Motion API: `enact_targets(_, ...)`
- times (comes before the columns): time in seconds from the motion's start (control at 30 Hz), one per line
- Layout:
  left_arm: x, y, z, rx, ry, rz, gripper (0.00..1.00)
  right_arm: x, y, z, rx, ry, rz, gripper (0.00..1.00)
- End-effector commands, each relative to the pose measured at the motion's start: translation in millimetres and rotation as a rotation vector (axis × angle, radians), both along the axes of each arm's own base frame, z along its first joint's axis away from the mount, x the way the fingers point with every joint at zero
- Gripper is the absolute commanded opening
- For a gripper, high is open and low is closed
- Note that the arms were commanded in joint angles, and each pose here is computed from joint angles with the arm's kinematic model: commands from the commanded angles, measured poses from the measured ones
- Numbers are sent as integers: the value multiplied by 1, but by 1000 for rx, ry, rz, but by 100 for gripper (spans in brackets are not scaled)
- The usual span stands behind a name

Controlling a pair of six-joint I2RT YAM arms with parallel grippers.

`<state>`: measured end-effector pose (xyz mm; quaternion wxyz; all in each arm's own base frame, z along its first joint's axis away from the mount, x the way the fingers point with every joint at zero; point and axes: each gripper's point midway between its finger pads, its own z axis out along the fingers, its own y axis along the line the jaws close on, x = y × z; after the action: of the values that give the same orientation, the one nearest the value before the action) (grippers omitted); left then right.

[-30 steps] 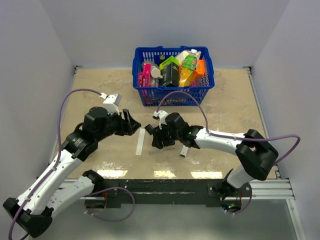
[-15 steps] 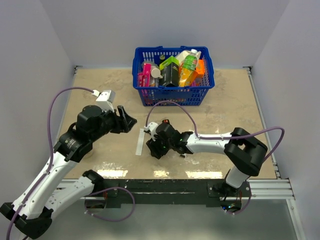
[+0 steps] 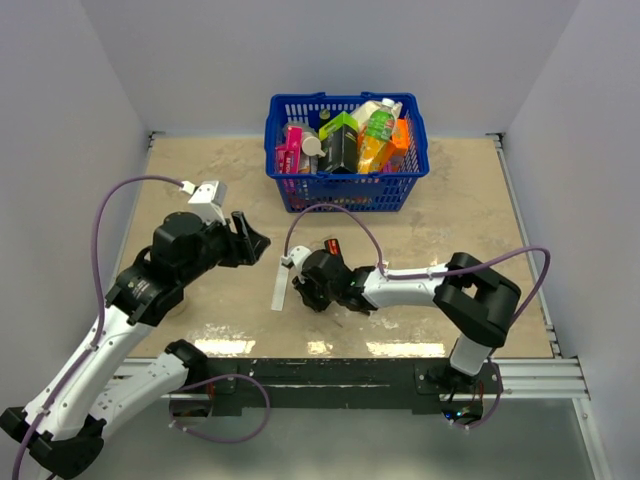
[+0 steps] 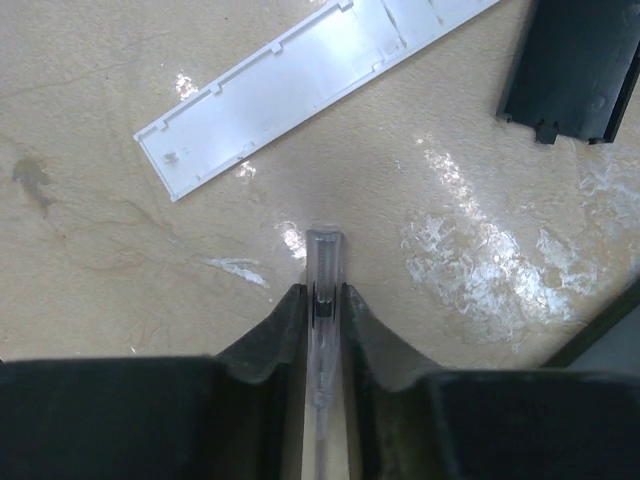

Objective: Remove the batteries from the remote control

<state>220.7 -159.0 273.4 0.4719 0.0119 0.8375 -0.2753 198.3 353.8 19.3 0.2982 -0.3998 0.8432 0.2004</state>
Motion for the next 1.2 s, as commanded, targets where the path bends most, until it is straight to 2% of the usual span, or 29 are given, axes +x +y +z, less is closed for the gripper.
enact_targets(0.0,1,6,19,-22,-41,32,65,10,10,22,84,-24,-94,7)
enact_targets(0.1,1,9,17,-12,-40,44,65,11,16,39,173,3,-168,0)
enact_targets(0.37,-8,-3,15,-49,-23,-30,65,25,16,90,306,24,-357,0)
enact_targets(0.5,-12,-17,10,-76,-33,-113,63,38,3,150,497,52,-478,0)
enact_targets(0.63,-20,-42,14,-154,-48,-250,61,32,-8,226,795,93,-534,0)
enact_targets(0.73,-27,-64,17,-223,-41,-375,57,24,-12,262,949,108,-519,0)
enact_targets(0.87,-35,-81,14,-272,-18,-484,55,22,-23,288,1075,100,-534,0)
enact_targets(1.03,-44,-97,17,-335,-16,-603,55,26,-27,294,1125,117,-584,0)
enact_targets(1.17,-43,-101,9,-344,5,-619,54,31,-32,294,1123,99,-619,0)
